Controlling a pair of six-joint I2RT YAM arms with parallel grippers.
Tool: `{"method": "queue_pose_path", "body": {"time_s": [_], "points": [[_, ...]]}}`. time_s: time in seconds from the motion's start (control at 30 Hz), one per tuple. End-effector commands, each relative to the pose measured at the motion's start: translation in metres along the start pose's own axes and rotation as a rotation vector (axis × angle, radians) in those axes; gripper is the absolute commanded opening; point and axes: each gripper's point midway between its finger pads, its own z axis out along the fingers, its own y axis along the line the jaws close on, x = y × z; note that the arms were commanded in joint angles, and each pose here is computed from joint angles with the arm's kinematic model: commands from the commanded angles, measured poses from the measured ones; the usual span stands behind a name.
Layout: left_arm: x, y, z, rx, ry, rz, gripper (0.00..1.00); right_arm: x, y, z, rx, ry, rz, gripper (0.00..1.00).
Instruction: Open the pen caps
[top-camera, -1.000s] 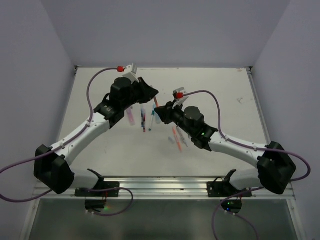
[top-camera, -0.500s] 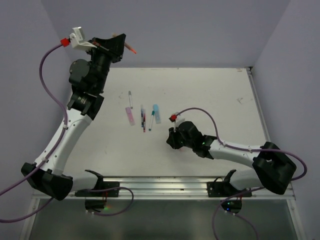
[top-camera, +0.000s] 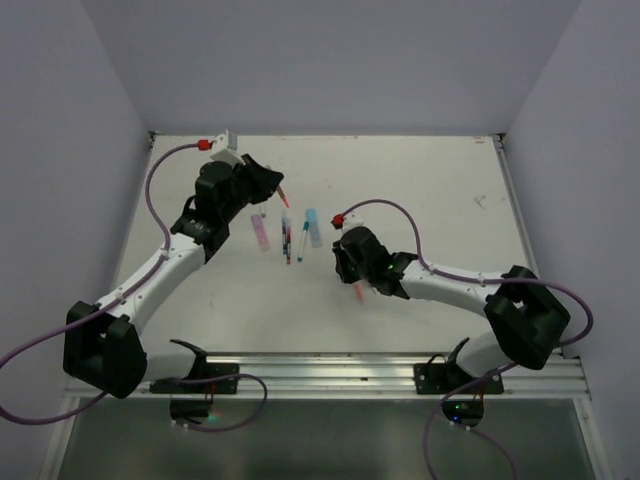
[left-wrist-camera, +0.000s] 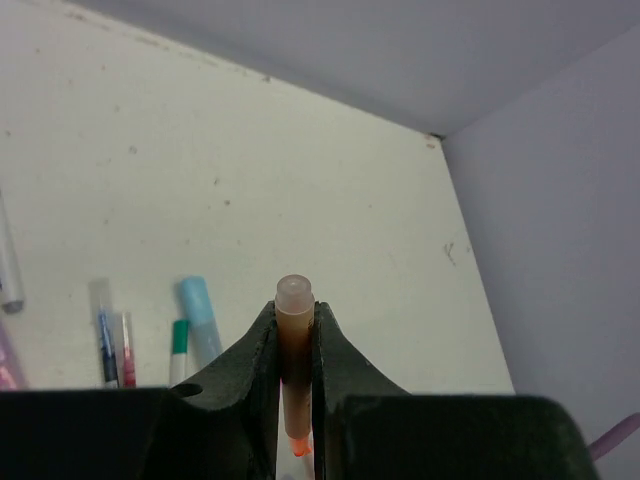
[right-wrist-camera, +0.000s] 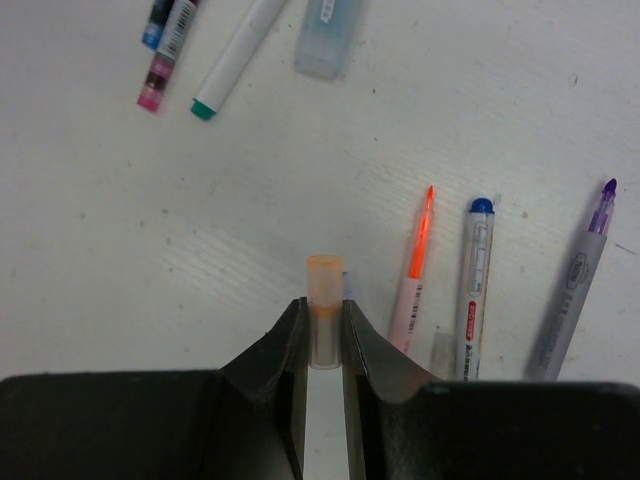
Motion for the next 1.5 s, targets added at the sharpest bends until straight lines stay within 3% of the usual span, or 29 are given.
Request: {"method": "queue_pose_path", "body": {"time_s": [0.0, 0.3, 0.53, 0.77, 0.97, 1.27, 1.47], "points": [[0.034, 0.009, -0.008, 0.026, 0.088, -0.016, 0.0, -0.008, -0.013, 0.009, 0.065, 0.013, 0.018, 0.02], [0.094, 0.015, -0.003, 0.032, 0.216, -0.038, 0.0, -0.003, -0.025, 0.031, 0.1, 0.049, 0.036, 0.18], [0.103, 0.014, 0.003, 0.028, 0.235, -0.035, 0.0, 0.002, -0.027, 0.035, 0.103, 0.069, 0.034, 0.24], [0.11, 0.011, 0.005, 0.03, 0.25, -0.034, 0.0, -0.008, -0.024, 0.029, 0.088, 0.058, 0.026, 0.38], [0.112, 0.008, 0.006, 0.034, 0.257, -0.043, 0.0, -0.038, -0.017, 0.004, 0.044, -0.031, 0.026, 0.39], [0.128, 0.0, 0.011, 0.042, 0.281, -0.043, 0.0, -0.091, 0.033, -0.042, -0.237, -0.207, 0.024, 0.42], [0.136, -0.011, 0.012, 0.071, 0.291, -0.068, 0.0, -0.111, 0.047, -0.044, -0.289, -0.249, 0.054, 0.46]]}}
